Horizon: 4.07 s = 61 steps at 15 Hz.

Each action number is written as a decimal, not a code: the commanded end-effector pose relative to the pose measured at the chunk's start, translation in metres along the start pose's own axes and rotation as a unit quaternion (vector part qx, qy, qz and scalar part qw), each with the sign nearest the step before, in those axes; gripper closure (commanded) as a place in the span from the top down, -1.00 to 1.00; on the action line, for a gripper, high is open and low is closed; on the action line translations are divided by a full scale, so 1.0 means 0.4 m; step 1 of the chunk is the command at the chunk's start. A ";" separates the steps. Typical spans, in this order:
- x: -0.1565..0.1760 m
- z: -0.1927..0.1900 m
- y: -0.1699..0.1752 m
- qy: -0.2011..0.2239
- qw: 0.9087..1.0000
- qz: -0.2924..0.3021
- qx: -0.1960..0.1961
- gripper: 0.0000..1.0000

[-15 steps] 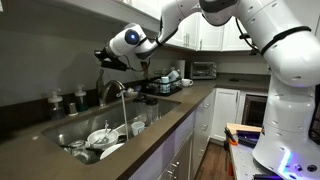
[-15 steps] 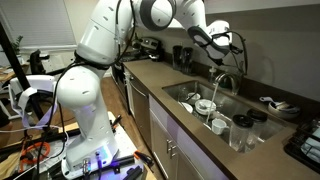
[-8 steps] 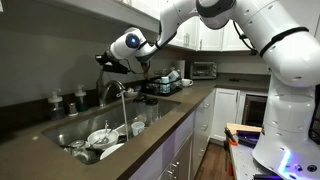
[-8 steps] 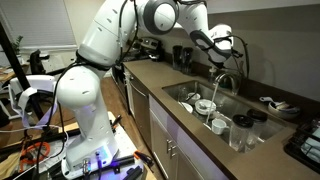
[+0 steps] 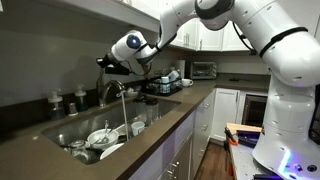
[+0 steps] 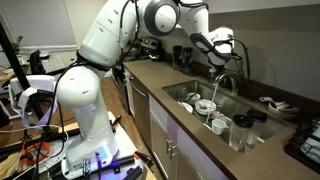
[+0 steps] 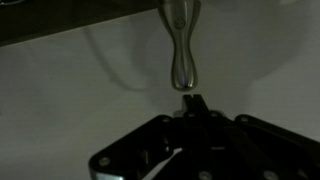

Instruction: Close the tap

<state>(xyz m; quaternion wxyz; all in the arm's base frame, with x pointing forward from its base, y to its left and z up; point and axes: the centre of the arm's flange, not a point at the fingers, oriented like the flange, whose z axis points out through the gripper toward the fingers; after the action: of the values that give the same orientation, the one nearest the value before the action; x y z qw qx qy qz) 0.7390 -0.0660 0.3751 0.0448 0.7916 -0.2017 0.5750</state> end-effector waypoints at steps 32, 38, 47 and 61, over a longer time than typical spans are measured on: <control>0.073 0.069 -0.025 -0.067 0.995 -0.066 -0.015 -0.92; 0.055 0.035 -0.016 -0.062 0.995 -0.073 -0.023 -0.91; 0.027 -0.033 0.004 -0.084 0.994 -0.072 -0.026 -0.92; 0.055 -0.015 0.023 -0.032 0.996 -0.045 -0.073 -0.91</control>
<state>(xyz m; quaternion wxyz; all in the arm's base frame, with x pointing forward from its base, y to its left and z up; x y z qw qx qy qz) 0.7341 -0.0798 0.3916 0.1153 0.8281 -0.1963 0.5123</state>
